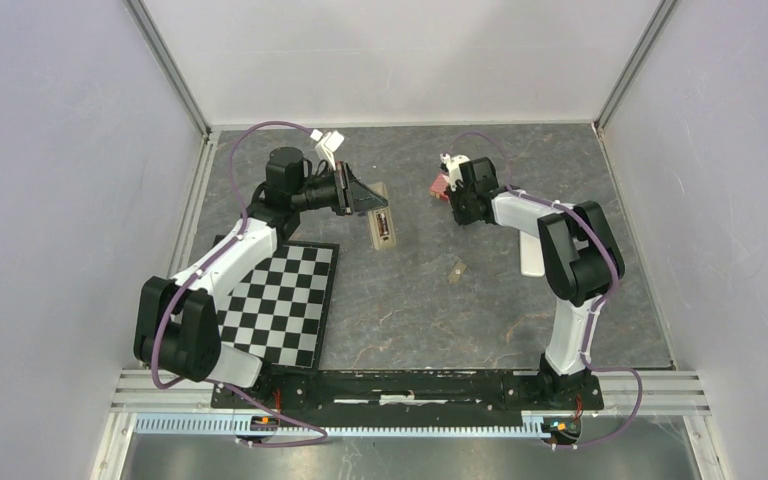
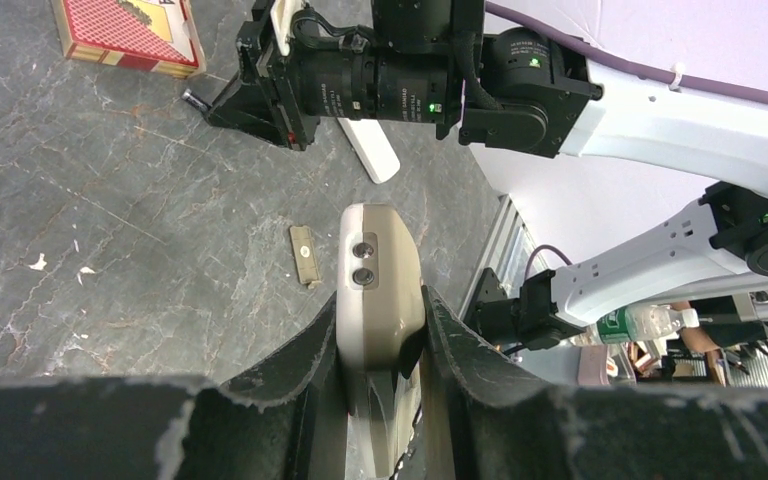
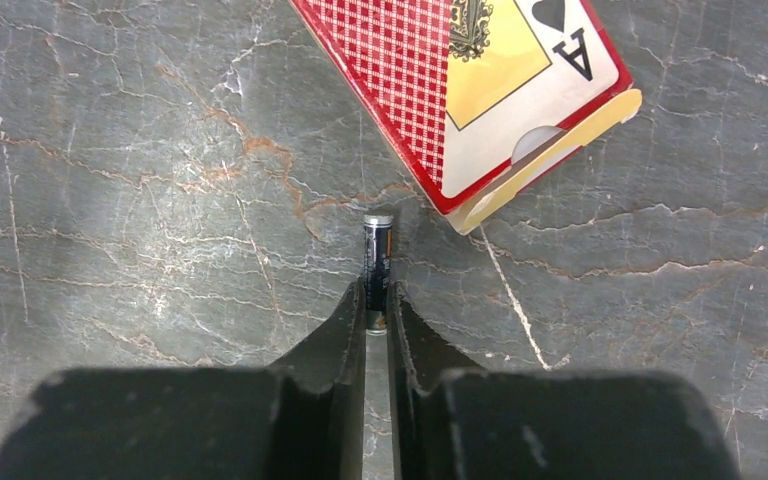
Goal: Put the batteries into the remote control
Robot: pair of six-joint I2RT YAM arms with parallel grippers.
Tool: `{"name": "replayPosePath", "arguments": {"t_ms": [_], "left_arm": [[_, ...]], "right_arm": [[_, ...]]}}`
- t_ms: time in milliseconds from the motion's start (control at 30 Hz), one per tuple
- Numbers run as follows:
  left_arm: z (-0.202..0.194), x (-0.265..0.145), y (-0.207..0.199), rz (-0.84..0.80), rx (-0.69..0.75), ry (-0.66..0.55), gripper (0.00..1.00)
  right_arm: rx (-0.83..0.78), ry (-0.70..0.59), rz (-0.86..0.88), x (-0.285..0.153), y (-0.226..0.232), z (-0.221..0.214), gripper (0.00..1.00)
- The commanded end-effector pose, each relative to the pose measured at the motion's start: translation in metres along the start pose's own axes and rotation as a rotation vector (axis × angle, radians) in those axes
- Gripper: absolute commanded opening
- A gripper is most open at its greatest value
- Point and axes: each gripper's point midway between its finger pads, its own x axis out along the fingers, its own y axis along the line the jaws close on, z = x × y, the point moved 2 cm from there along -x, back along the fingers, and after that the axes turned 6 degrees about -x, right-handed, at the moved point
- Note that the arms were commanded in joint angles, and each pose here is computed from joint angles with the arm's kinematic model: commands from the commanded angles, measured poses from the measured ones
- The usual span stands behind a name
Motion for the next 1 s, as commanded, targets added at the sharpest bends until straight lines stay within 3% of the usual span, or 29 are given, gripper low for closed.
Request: {"name": "replayPosePath", "arguments": {"t_ms": [0,267,567,967], "left_arm": [[0.024,-0.005,-0.02,-0.033,0.058,-0.09,0.02],[0.033,-0.009,-0.02,-0.01,0.059,-0.2,0.02],[0.043,-0.009,-0.005,0.053,0.017,-0.298,0.02],[0.035,0.0,-0.003,-0.004,-0.083,-0.314,0.02]], "right_arm": [[0.026,-0.021,0.035,0.002,0.0,0.007,0.1],[0.084,-0.133,0.09,-0.035,0.008,0.036,0.04],[0.145,-0.311,0.296,-0.107,0.039,0.073,0.02],[-0.12,-0.567,0.767,-0.22,0.119,0.094,0.01]]}}
